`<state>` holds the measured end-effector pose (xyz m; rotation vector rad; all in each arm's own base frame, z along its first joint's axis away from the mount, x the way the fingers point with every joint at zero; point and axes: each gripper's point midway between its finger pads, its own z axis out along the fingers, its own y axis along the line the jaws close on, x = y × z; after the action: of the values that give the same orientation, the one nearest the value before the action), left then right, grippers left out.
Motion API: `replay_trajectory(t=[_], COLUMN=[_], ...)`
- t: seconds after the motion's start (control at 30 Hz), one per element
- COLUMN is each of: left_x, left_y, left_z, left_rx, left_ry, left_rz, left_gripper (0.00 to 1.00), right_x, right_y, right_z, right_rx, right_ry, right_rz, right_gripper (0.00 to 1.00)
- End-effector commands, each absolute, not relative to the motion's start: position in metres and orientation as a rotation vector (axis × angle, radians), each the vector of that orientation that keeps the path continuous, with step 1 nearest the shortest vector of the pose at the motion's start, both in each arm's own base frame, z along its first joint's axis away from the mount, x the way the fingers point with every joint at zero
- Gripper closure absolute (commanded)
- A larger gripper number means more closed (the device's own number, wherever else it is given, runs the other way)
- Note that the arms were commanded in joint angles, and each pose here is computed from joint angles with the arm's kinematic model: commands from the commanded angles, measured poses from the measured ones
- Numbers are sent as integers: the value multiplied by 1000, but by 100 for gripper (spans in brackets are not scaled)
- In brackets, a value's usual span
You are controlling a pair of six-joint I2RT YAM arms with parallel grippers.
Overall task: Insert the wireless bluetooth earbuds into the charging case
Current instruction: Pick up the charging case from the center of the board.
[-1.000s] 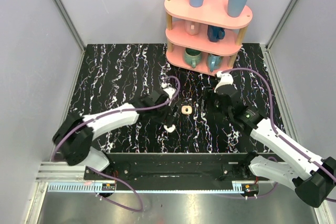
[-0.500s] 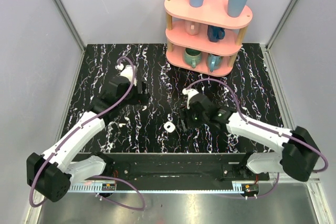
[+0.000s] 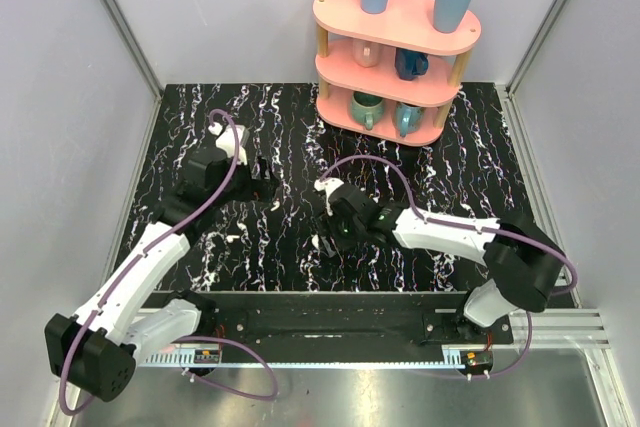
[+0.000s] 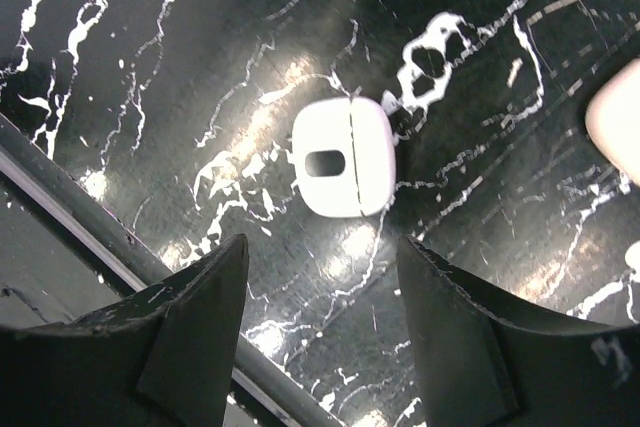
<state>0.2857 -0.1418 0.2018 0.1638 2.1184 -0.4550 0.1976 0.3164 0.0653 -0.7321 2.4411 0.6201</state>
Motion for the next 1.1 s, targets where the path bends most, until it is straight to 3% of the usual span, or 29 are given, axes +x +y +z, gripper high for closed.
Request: replay_trajectory(t=[0.0, 0.87, 1.07], left_x=[285, 286, 285], left_y=[-140, -142, -141], left_z=[215, 208, 209], left_rx=[167, 177, 170], left_ry=[2039, 2060, 2058], left_rz=[-478, -493, -491], left_gripper=[1, 1, 1], right_x=[213, 224, 224], right_y=[344, 348, 350], right_z=[82, 42, 43], right_rx=[-822, -963, -954], right_ry=[2317, 2356, 2355], right_rz=[627, 446, 445], right_gripper=[32, 34, 39])
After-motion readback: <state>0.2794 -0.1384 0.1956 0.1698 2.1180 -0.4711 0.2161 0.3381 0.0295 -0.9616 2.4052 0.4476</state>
